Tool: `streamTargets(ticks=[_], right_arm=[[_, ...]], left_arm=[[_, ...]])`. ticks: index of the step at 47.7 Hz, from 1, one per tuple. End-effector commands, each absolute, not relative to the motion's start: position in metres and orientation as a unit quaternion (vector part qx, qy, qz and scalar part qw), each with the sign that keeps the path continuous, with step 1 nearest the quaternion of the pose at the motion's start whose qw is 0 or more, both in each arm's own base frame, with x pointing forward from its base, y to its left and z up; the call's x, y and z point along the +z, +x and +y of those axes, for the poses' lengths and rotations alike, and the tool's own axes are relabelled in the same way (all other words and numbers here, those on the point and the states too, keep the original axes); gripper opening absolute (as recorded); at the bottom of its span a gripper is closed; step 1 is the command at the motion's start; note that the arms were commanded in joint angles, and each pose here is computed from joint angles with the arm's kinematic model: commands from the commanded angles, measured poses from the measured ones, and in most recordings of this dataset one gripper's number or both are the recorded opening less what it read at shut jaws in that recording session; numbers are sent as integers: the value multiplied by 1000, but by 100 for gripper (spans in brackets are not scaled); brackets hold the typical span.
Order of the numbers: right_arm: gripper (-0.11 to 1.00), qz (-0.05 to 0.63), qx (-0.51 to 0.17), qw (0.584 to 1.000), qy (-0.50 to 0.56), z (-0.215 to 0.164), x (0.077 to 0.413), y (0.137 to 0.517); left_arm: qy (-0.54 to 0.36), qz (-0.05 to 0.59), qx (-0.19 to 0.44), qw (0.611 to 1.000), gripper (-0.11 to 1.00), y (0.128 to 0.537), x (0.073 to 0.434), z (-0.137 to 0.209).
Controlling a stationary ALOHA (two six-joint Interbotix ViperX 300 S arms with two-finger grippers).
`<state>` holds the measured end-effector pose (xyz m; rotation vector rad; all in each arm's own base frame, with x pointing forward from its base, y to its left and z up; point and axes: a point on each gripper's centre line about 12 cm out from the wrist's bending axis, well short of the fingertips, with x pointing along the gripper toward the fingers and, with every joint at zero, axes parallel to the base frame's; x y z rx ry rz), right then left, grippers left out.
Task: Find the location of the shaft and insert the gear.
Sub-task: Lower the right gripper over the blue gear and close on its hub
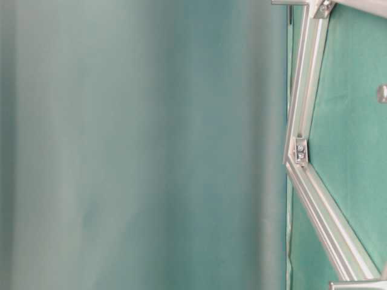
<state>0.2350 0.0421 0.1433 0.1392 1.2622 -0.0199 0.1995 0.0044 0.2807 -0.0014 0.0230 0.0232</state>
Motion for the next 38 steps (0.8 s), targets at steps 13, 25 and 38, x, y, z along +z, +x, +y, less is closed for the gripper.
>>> streamTargets(ticks=[13,25,38], right_arm=[[93,581,-6,811,69,47,137,246],[93,586,-16,806,80,49,126,246],[93,590,-22,802,88,50,119,243]], left_arm=[[-2,11,13,1000,1,202,285,5],[-2,11,13,1000,1,202,285,5],[-3,11,13,1000,1,202,286,5]])
